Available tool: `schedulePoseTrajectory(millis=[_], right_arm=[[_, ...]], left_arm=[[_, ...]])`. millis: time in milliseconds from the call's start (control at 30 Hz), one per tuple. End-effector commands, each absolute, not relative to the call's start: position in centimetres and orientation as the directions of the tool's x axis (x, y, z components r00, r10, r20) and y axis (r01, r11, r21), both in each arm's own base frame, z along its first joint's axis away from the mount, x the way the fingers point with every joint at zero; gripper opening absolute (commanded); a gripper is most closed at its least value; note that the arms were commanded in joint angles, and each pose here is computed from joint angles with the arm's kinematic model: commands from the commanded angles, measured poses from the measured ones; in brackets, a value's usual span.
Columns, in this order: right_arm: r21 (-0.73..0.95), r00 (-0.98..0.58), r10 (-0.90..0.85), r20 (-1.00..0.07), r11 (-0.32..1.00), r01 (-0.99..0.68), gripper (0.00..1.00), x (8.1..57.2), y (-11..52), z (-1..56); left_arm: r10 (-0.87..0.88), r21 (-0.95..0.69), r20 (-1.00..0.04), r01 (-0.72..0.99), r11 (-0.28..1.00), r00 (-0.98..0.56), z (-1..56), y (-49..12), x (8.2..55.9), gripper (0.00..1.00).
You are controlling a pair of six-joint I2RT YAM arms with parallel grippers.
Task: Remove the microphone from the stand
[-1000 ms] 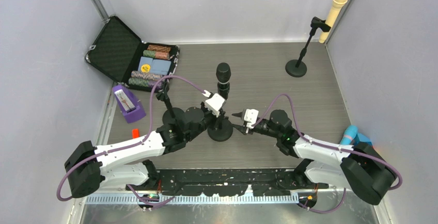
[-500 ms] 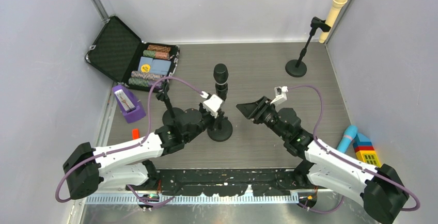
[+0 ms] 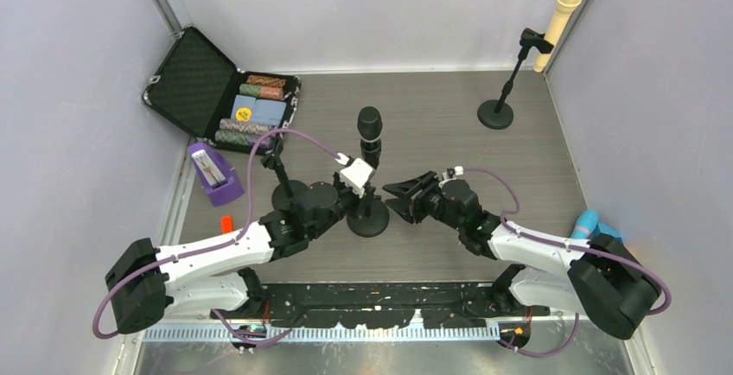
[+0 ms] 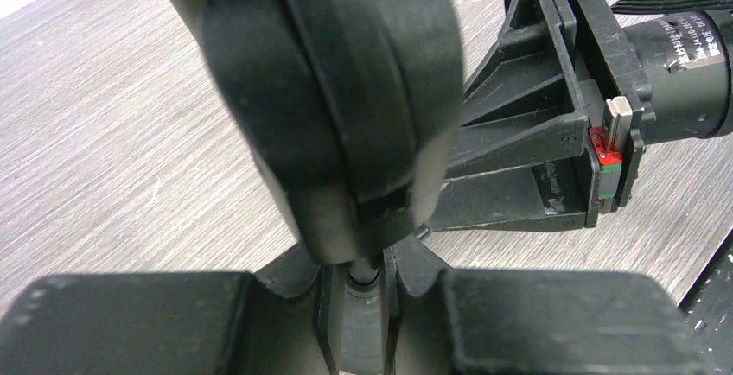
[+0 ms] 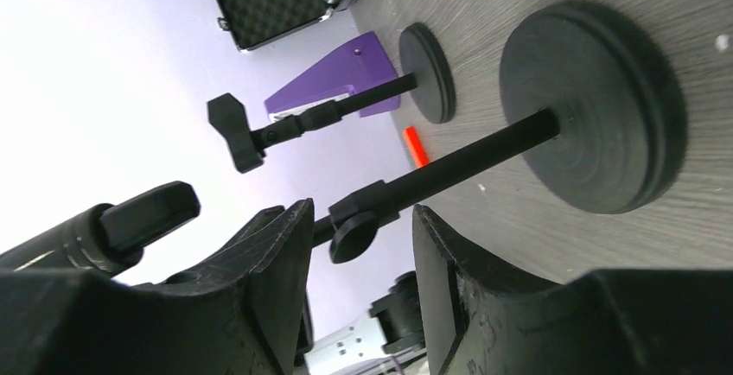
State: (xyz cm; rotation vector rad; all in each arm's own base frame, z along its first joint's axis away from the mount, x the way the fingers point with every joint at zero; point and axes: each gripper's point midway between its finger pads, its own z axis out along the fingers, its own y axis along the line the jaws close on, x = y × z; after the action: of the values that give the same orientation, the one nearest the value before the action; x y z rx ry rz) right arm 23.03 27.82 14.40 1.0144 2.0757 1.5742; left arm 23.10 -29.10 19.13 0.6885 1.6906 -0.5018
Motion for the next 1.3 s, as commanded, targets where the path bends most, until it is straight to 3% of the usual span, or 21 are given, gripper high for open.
schedulePoseTrajectory(millis=[0, 333, 800, 1267], right_arm=[[0.941, -0.674, 0.691, 0.261, -0.026, 0.338, 0.52, 23.4, 28.5, 18.5], [0.913, -0.689, 0.644, 0.331, -0.034, 0.407, 0.42, 22.7, 29.3, 19.0], [0.905, -0.734, 0.586, 0.342, 0.003, 0.425, 0.39, 22.2, 30.8, 18.8], [0.913, -0.739, 0.603, 0.301, 0.043, 0.407, 0.09, 22.4, 30.6, 17.9]], left_arm=[[0.215, 0.084, -0.970, 0.667, 0.740, -0.117, 19.0, -28.4, 23.3, 0.00], [0.216, 0.086, -0.970, 0.663, 0.744, -0.116, 19.0, -28.3, 23.4, 0.00], [0.215, 0.088, -0.970, 0.663, 0.744, -0.113, 19.2, -28.2, 23.3, 0.00], [0.215, 0.093, -0.971, 0.659, 0.746, -0.106, 19.4, -28.0, 23.4, 0.00]])
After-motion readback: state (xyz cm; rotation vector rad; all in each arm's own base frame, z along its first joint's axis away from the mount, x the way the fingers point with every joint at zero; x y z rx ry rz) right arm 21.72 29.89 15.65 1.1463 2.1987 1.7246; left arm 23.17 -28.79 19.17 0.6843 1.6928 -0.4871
